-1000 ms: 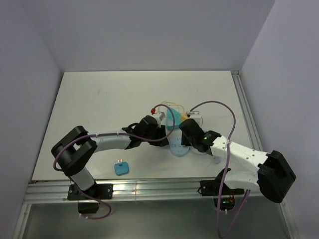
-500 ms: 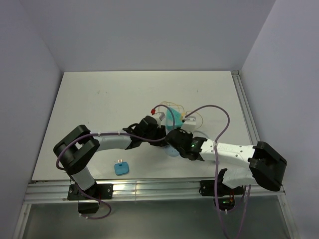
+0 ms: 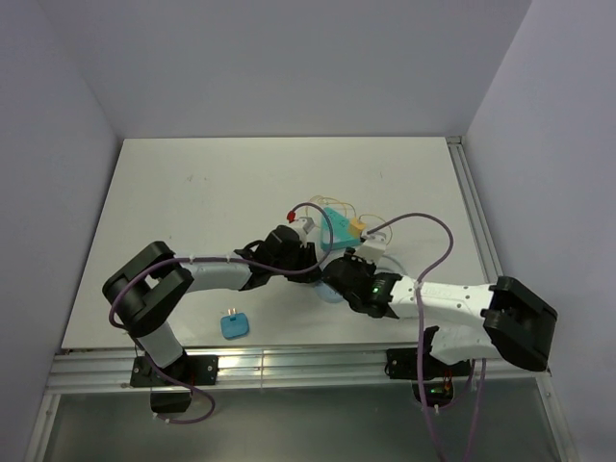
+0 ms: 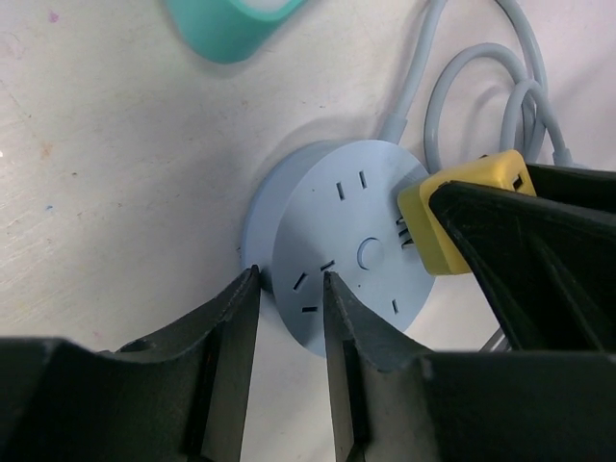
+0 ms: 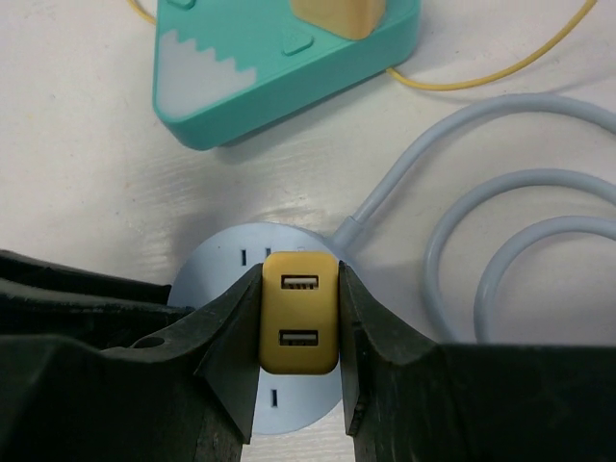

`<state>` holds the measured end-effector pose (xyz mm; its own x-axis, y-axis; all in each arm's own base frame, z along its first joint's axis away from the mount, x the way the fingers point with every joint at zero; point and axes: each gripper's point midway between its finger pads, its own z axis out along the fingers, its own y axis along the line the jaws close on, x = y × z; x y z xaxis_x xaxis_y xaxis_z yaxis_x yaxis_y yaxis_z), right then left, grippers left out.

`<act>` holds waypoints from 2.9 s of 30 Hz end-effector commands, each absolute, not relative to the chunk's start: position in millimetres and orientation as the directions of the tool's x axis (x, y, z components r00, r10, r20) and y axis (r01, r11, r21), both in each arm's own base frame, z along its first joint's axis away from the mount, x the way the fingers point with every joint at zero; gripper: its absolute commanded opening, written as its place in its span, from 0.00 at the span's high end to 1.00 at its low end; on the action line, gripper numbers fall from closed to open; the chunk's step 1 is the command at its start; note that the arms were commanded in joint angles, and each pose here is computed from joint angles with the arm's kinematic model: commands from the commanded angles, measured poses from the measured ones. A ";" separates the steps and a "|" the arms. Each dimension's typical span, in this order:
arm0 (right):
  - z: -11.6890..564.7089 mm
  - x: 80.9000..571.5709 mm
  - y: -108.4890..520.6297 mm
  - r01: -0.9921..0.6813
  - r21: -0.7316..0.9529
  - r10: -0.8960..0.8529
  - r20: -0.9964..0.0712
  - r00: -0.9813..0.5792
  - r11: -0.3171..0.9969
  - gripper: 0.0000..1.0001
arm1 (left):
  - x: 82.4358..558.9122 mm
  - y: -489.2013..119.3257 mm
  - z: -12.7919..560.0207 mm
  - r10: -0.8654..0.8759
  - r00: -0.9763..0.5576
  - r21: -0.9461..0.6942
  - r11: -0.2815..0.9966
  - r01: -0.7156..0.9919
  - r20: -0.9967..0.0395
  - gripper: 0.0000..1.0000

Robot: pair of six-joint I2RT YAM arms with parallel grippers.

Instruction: Insert the plug

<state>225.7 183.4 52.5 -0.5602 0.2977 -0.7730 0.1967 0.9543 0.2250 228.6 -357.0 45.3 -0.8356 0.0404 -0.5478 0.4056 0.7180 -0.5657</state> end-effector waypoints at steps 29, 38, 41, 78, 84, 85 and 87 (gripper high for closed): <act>-83.2 110.3 182.7 0.109 -0.065 0.039 -0.661 -0.749 0.992 1.00 | 192.7 -384.2 41.0 0.025 -0.881 -0.676 0.631 0.380 -0.472 0.65; -105.8 87.3 177.1 0.040 -0.150 -0.057 -0.595 -0.802 0.988 1.00 | 191.4 -381.0 43.0 0.022 -0.876 -0.659 0.649 0.380 -0.482 0.65; -93.9 82.0 176.5 0.039 -0.059 -0.004 -0.598 -0.802 0.998 1.00 | 191.3 -379.7 43.0 0.028 -0.875 -0.653 0.655 0.381 -0.483 0.65; 27.5 115.7 203.8 -0.027 0.253 0.155 -0.668 -0.728 0.967 0.25 | 201.2 -379.8 51.9 0.014 -0.862 -0.628 0.678 0.381 -0.507 0.57; 46.2 124.3 179.5 0.038 0.238 0.187 -0.642 -0.744 0.971 0.24 | 201.8 -380.5 53.0 0.016 -0.860 -0.626 0.678 0.385 -0.511 0.57; 50.2 126.7 176.8 0.042 0.239 0.191 -0.645 -0.740 0.970 0.24 | 201.7 -380.2 52.7 0.018 -0.859 -0.625 0.678 0.386 -0.511 0.57; 57.1 130.7 171.3 0.049 0.225 0.187 -0.649 -0.737 0.973 0.23 | 201.5 -379.6 53.5 0.015 -0.860 -0.626 0.679 0.383 -0.510 0.57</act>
